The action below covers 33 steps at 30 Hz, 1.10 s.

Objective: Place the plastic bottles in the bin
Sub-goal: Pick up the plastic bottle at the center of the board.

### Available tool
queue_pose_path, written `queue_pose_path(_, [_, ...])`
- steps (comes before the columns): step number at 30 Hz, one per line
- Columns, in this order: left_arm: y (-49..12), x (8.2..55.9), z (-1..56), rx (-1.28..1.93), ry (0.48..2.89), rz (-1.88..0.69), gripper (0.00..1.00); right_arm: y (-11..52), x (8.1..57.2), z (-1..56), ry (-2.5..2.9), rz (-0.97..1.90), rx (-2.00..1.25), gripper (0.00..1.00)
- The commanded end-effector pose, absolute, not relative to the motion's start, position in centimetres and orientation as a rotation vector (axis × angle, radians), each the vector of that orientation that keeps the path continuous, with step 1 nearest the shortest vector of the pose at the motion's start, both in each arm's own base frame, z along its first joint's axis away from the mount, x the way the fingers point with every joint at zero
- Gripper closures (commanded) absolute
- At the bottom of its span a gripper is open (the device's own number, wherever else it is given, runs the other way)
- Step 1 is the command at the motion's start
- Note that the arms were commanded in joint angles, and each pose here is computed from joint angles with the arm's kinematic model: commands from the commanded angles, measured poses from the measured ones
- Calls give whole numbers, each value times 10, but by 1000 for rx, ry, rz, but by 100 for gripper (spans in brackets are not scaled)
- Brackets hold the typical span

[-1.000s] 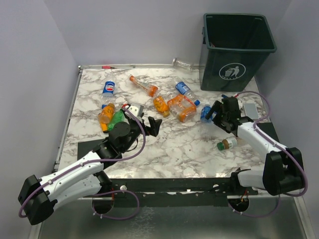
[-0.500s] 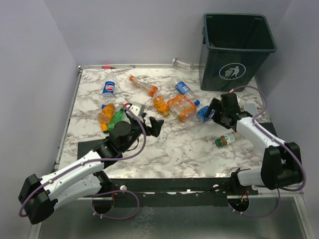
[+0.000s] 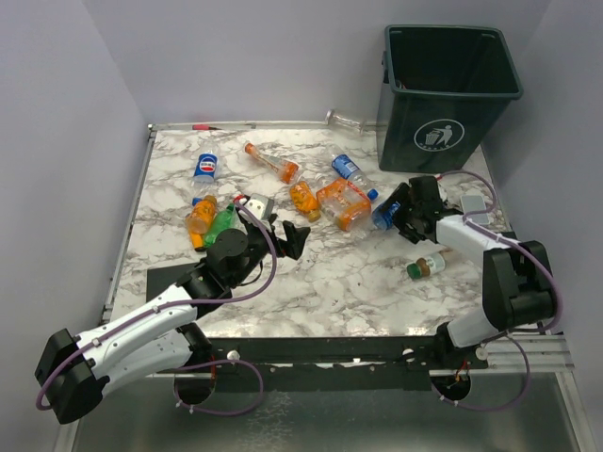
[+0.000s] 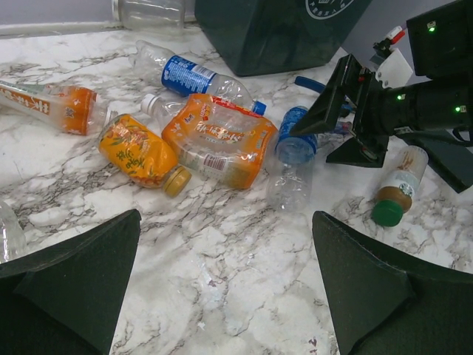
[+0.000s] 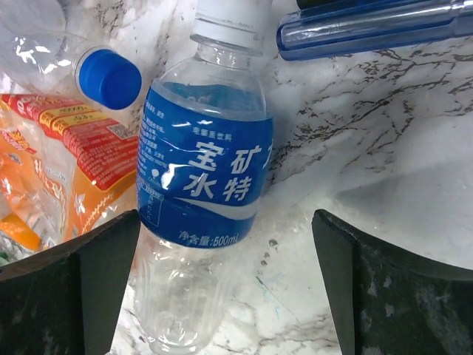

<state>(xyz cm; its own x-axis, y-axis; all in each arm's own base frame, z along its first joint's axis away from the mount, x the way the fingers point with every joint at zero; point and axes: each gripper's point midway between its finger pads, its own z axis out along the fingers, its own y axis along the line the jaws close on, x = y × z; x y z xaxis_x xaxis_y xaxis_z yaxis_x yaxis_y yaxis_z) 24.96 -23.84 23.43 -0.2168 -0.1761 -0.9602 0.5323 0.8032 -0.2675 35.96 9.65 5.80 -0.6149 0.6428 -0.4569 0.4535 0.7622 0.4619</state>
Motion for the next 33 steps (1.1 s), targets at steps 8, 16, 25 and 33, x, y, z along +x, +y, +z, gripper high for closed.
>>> queue_pose_path(8, [-242,248,246,288,1647,-699,1,109,371,27,2327,481,904,19])
queue_pose_path(16, [-247,247,245,293,1649,-726,1,108,354,75,2226,539,751,53])
queue_pose_path(25, [-303,181,270,615,1490,-1189,1,202,289,215,1858,1006,69,53])
queue_pose_path(33, [-320,146,274,747,1440,-1415,1,264,238,273,1620,1252,-169,53])
